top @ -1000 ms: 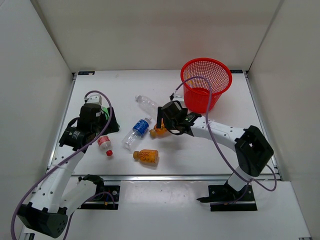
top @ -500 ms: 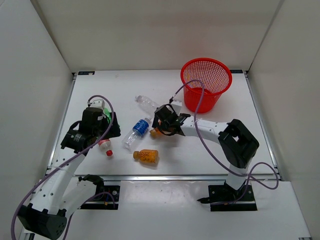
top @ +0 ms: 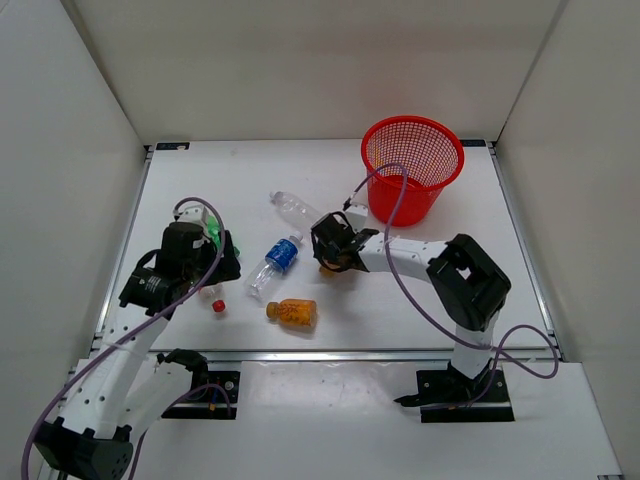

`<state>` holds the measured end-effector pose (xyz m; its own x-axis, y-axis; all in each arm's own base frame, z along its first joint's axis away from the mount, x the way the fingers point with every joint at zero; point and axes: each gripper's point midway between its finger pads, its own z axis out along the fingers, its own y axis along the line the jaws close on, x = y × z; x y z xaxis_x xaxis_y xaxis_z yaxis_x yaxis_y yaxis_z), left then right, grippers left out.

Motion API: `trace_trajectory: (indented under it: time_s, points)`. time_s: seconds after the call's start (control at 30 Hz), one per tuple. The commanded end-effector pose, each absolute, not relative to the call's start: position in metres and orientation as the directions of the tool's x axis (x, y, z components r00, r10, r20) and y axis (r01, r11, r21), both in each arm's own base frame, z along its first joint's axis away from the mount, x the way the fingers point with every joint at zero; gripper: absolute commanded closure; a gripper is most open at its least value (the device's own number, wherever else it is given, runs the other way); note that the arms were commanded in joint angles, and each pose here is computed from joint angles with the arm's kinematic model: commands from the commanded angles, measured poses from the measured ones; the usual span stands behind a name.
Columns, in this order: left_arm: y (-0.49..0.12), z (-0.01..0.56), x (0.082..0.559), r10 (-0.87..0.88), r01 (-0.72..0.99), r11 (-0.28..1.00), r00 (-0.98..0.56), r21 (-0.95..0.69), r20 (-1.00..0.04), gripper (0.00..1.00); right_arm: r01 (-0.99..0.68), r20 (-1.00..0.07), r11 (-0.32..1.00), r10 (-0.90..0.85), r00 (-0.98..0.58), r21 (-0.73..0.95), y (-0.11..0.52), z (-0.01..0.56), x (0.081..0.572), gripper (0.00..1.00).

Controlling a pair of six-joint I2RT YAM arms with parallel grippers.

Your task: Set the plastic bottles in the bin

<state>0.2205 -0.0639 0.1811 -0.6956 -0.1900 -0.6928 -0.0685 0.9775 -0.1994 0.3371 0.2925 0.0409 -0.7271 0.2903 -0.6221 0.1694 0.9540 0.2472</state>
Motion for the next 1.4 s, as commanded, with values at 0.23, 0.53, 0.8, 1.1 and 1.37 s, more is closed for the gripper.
trace_trajectory:
  time_s: [0.23, 0.53, 0.8, 1.1, 1.37]
  points:
    - [-0.1, 0.164, 0.234, -0.115, 0.064, 0.966, -0.759, -0.249, -0.641, 0.01, -0.179, -0.869, 0.953, 0.135, -0.476, 0.246, 0.286, 0.205, 0.32, 0.67]
    - [-0.127, 0.175, 0.266, -0.117, 0.125, 0.944, -0.742, -0.307, -0.66, 0.01, -0.24, -0.996, 0.967, 0.084, -0.014, 0.085, 0.219, 0.399, 0.377, 0.66]
    - [-0.12, 0.172, 0.258, -0.108, 0.12, 0.948, -0.748, -0.294, -0.654, 0.01, -0.099, -0.992, 0.991, 0.08, -0.098, 0.089, 0.132, 0.38, 0.47, 0.64]
    - [-0.132, 0.16, 0.253, -0.041, 0.176, 0.939, -0.797, -0.296, -0.603, 0.01, -0.01, -0.958, 0.987, 0.152, -0.243, 0.16, 0.095, 0.329, 0.491, 0.04]
    - [-0.144, 0.148, 0.272, 0.051, 0.244, 0.931, -0.823, -0.271, -0.566, 0.01, 0.004, -0.95, 0.991, 0.129, -0.284, 0.134, 0.081, 0.358, 0.441, 0.01]
